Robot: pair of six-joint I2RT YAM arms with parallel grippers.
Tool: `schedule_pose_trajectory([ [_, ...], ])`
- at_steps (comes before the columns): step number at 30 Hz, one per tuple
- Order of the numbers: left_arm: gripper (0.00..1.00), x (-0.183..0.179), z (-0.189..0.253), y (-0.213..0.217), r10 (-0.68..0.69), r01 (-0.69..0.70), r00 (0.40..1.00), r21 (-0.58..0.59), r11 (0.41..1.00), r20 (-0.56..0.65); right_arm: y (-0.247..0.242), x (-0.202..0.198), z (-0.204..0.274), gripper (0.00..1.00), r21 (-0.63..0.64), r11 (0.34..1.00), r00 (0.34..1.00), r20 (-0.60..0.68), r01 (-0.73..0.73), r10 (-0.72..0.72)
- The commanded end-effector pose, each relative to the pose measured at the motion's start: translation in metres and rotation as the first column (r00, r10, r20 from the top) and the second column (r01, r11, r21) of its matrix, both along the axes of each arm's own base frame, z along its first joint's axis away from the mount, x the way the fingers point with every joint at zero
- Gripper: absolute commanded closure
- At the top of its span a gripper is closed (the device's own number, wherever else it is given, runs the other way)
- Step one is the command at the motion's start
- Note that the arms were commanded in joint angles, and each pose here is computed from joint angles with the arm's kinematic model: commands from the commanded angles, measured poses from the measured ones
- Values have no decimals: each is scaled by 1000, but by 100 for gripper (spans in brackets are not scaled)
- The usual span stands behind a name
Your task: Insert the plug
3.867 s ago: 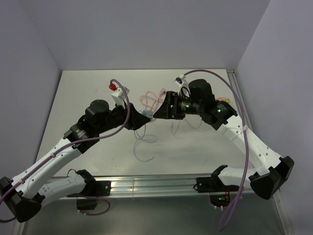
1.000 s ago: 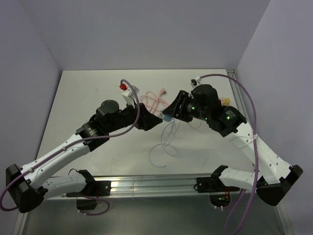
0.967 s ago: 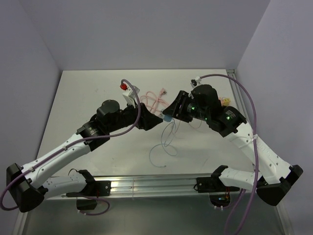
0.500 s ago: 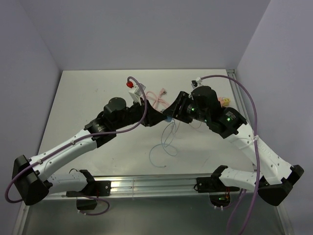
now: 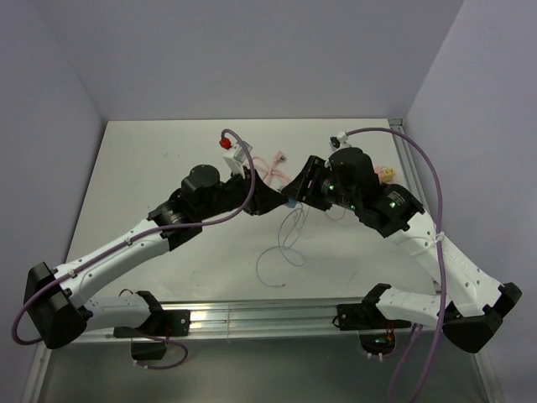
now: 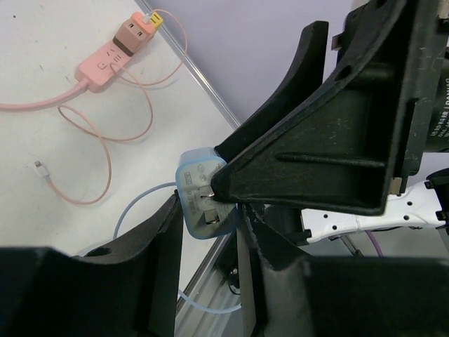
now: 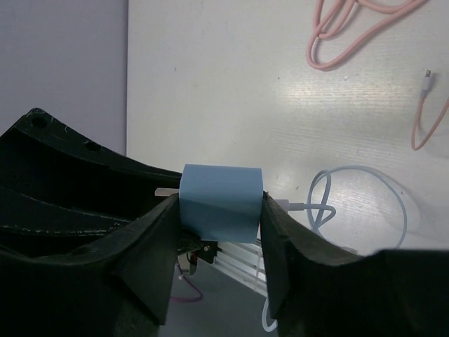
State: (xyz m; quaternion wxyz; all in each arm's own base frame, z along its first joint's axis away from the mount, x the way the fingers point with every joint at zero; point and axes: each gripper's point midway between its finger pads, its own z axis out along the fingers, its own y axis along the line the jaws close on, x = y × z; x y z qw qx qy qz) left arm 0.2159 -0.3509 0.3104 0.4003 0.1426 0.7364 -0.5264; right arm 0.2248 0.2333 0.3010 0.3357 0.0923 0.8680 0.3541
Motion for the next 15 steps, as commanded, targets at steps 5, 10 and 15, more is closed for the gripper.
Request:
schedule_pose_trajectory([
  [5,100,-15,21,12,-8,12,998,-66,998,62,-19,-10,36,16,-103,994,989,137,-38,52],
  [10,100,-32,24,20,-78,86,995,-131,988,62,-39,-14,25,23,-215,976,986,150,-37,70],
  [15,100,-35,38,37,-137,149,988,-209,967,69,-91,-9,-9,26,-448,886,991,108,122,-82],
])
